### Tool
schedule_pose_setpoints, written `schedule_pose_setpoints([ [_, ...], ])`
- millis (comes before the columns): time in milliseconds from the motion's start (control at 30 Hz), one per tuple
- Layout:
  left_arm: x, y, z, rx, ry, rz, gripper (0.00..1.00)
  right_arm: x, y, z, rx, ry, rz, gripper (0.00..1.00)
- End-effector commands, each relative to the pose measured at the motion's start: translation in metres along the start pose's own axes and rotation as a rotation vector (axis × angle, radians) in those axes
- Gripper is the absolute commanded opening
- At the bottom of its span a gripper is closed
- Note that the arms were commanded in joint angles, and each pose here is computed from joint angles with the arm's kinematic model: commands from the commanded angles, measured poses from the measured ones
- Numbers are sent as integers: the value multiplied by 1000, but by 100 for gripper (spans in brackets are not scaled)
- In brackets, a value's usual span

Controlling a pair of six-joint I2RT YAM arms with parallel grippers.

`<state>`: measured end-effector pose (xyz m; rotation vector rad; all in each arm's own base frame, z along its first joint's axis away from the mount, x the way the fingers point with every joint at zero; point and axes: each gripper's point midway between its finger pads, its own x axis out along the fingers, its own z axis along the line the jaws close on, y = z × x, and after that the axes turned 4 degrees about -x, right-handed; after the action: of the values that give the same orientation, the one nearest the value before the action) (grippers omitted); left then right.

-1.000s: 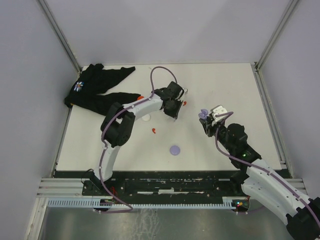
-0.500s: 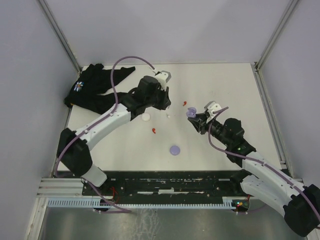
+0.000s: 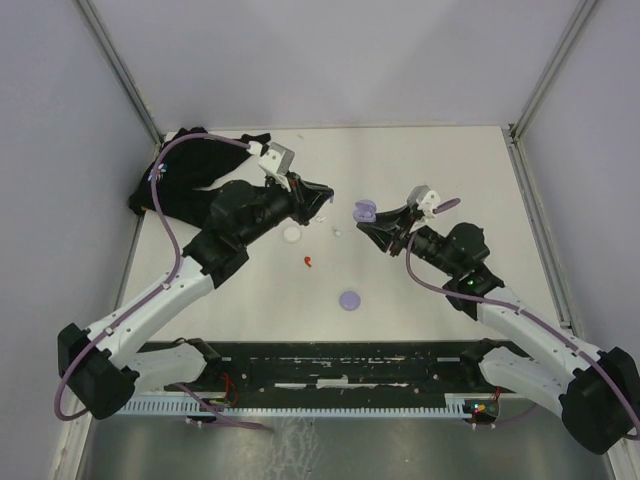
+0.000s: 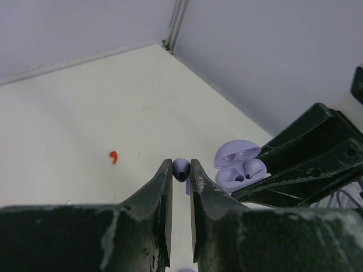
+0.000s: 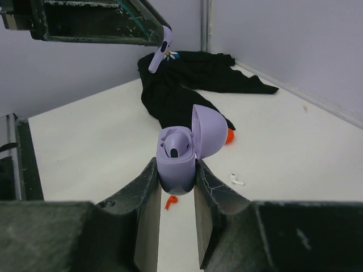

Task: Insert the wireless bluetooth earbuds into the charging case
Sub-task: Place the earbud in the charging case.

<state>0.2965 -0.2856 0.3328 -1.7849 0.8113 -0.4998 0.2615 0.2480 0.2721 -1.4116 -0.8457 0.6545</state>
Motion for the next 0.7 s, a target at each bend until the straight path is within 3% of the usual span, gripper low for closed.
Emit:
schedule_pose_setpoints([
  [0,-20,-50,-38,-17,175,-229,10,11,-64,14,-10,-96,-189,3],
  [267,-42,-63,-66,-15,335,-340,10,19,-86,20,15,-157,-257,4],
  [667,-38,-61,-78,-34,420,-360,10,23,-99,32,43,-226,-302,3],
])
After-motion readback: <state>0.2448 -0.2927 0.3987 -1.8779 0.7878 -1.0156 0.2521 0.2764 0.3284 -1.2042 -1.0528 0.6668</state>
